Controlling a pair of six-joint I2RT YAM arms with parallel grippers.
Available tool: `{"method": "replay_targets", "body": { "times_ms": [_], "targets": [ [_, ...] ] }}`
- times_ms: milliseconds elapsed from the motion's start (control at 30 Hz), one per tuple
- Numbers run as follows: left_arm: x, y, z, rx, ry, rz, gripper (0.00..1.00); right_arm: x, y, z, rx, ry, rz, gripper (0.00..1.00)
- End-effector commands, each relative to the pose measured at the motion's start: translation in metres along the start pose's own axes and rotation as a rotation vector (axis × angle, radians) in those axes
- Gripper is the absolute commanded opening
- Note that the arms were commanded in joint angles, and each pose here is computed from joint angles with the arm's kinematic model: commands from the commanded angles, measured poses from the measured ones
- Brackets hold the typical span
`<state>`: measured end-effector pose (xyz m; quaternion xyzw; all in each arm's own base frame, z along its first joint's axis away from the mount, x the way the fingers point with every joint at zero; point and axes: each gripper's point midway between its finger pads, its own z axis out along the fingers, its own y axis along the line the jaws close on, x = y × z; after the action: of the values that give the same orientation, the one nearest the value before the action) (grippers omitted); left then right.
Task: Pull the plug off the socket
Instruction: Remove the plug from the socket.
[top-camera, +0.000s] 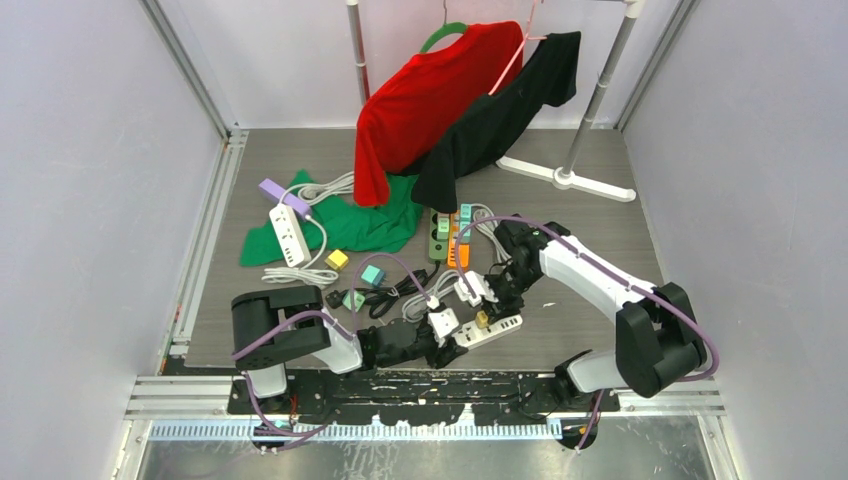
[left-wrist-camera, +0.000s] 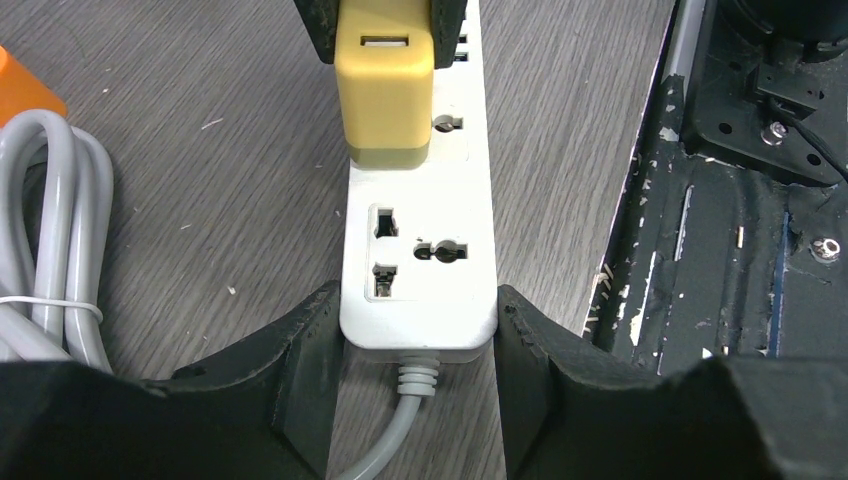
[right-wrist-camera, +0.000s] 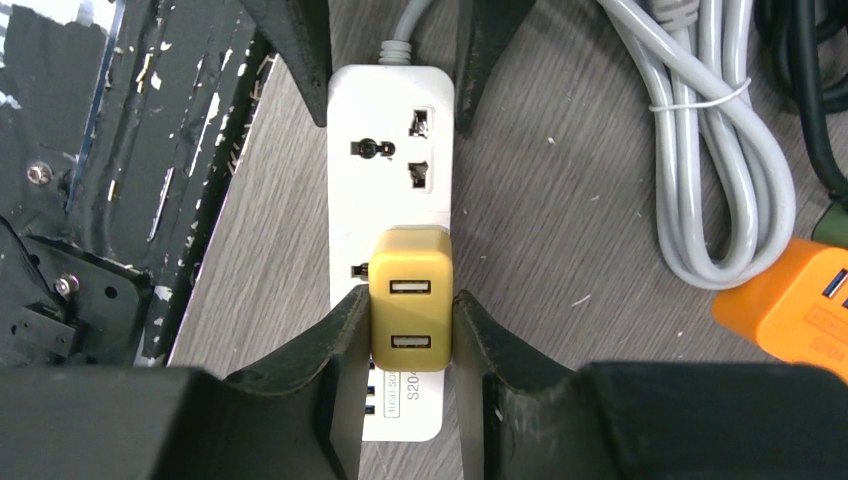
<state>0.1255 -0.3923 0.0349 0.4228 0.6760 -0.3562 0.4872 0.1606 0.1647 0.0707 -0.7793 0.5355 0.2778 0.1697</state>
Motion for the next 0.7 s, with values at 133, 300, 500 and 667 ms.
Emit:
{"method": "replay_targets", "body": {
  "times_ms": [133, 300, 500, 667],
  "targets": [
    [0.008, 0.008, 0.0, -0.025, 0.035, -0.006, 0.0, -0.031, 0.024, 0.009, -0.083, -0.166, -0.083, 0.01],
    [0.01, 0.007, 0.002, -0.019, 0.047, -0.005, 0.0, -0.032, -0.006, 0.007, 0.06, -0.147, -0.001, 0.01],
    [0.013, 0.008, 0.002, -0.023, 0.053, -0.007, 0.0, -0.005, -0.033, -0.011, 0.22, 0.029, 0.087, 0.02],
    [0.014, 0.011, 0.0, -0.025, 0.057, -0.012, 0.0, 0.013, -0.001, -0.017, 0.042, 0.122, 0.011, 0.02]
  ]
}}
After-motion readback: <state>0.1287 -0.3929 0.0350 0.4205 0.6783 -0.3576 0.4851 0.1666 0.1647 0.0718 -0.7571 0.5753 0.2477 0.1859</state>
